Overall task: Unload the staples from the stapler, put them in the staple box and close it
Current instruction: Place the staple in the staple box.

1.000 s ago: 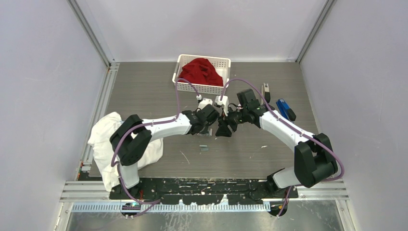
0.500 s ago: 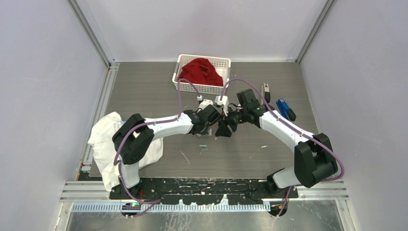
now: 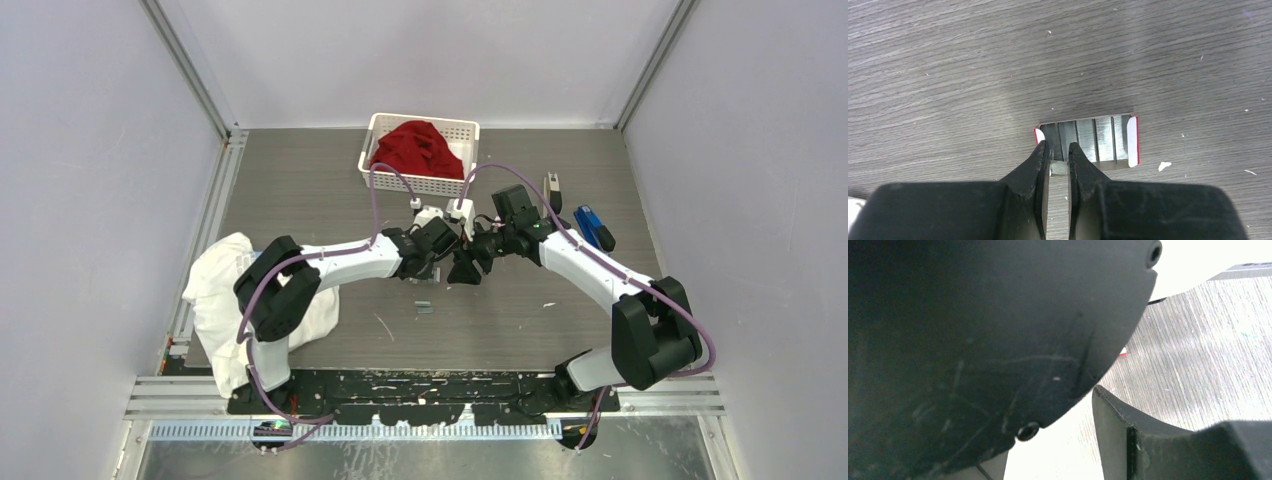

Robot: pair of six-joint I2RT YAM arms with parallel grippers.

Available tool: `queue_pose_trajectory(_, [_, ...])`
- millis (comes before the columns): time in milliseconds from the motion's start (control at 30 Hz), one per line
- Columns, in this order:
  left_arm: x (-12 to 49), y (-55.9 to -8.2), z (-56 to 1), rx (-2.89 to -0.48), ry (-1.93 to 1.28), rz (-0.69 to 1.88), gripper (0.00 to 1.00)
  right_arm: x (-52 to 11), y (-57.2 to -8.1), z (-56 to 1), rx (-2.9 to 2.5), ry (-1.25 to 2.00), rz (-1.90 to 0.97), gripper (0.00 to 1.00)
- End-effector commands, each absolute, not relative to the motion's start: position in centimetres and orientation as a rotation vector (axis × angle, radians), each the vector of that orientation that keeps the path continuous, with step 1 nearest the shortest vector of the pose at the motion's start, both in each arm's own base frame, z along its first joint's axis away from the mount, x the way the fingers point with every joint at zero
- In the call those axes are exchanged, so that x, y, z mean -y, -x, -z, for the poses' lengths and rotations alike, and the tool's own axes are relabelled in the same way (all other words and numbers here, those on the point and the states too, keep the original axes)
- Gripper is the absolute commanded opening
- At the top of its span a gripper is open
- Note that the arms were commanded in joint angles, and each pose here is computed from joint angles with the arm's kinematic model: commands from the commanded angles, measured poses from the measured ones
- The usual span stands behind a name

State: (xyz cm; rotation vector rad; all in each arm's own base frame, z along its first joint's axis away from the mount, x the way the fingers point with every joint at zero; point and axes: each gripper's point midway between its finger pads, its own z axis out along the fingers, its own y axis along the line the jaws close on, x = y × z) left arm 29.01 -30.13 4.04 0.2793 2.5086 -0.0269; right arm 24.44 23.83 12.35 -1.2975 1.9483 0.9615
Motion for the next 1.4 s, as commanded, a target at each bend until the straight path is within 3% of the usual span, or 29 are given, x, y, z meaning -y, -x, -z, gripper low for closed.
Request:
queue_pose_trajectory(0, [30.58,-29.77,-4.97,-2.493,-0.261,0.042,0.13,-24.85,-25.36,-14.55,-1.852,1.309,-0.964,0.61])
queue_pose_trajectory(1367, [29.81,-29.95,-5.70,-2.483,-0.181,0.084,0.26,-24.86,-25.31,-14.74,-1.846,1.310,-0.965,0.61])
